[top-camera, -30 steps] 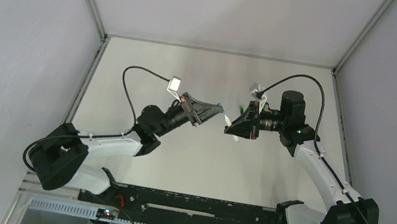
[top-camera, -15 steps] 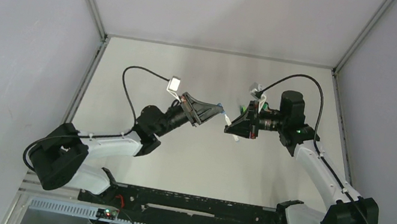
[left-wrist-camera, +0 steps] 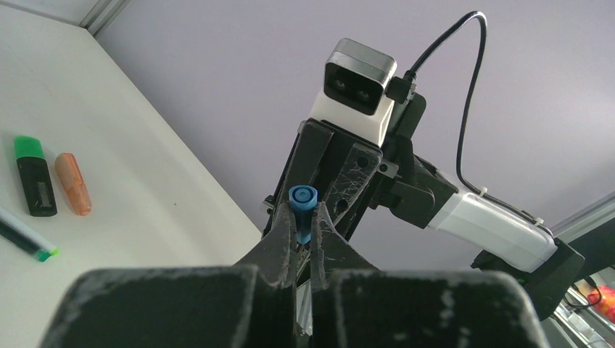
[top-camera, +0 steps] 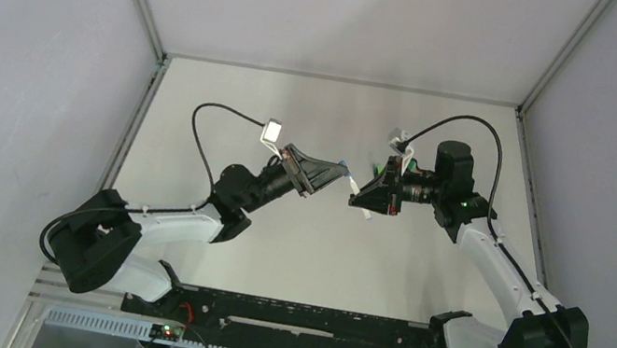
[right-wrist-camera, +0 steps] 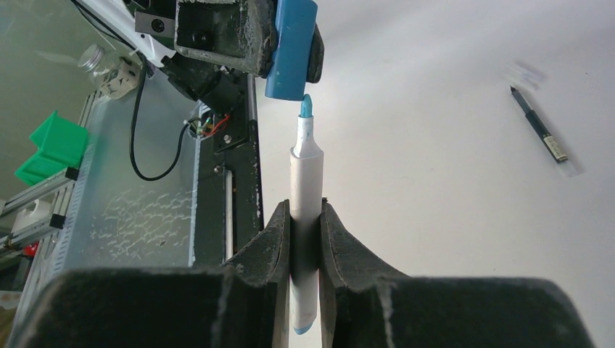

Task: Insert the pens into the pen caps
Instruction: Insert the pen cap onto the pen.

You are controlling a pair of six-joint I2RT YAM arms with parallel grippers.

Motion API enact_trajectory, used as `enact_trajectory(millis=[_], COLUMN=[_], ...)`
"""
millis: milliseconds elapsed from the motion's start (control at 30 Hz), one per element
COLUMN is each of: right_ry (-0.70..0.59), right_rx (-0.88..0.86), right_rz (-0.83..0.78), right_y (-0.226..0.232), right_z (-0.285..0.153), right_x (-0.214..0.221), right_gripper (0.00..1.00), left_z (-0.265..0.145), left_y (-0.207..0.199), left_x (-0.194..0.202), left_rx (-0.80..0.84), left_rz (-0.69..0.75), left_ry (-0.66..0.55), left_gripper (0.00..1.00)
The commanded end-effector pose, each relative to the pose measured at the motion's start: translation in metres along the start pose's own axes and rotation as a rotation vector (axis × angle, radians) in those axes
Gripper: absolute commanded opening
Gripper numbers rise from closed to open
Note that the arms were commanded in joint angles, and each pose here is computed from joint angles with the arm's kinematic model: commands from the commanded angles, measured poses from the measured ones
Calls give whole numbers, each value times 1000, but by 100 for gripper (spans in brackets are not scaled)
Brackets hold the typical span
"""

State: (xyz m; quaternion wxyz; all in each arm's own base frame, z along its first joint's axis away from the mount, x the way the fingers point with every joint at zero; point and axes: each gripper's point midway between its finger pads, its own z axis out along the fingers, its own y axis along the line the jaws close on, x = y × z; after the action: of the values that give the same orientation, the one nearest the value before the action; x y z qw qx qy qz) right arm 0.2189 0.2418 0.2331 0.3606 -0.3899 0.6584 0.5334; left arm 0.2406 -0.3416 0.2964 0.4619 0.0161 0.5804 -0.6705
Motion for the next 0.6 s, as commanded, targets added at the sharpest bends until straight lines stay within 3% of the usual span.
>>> enact_trajectory(millis=[0, 567], right_ry=[-20, -18], right_rx=[-37, -60], right_rz=[-69, -89], right_y=[10, 15], right_z=[0, -2], right_x=[-16, -16], right_gripper=[0, 0], left_z=[11, 5], left_y=[-19, -17], left_x=[-11, -17], left_rx=[54, 30], left_rz=[11, 18], left_ry=[-29, -58], left_gripper=[0, 0])
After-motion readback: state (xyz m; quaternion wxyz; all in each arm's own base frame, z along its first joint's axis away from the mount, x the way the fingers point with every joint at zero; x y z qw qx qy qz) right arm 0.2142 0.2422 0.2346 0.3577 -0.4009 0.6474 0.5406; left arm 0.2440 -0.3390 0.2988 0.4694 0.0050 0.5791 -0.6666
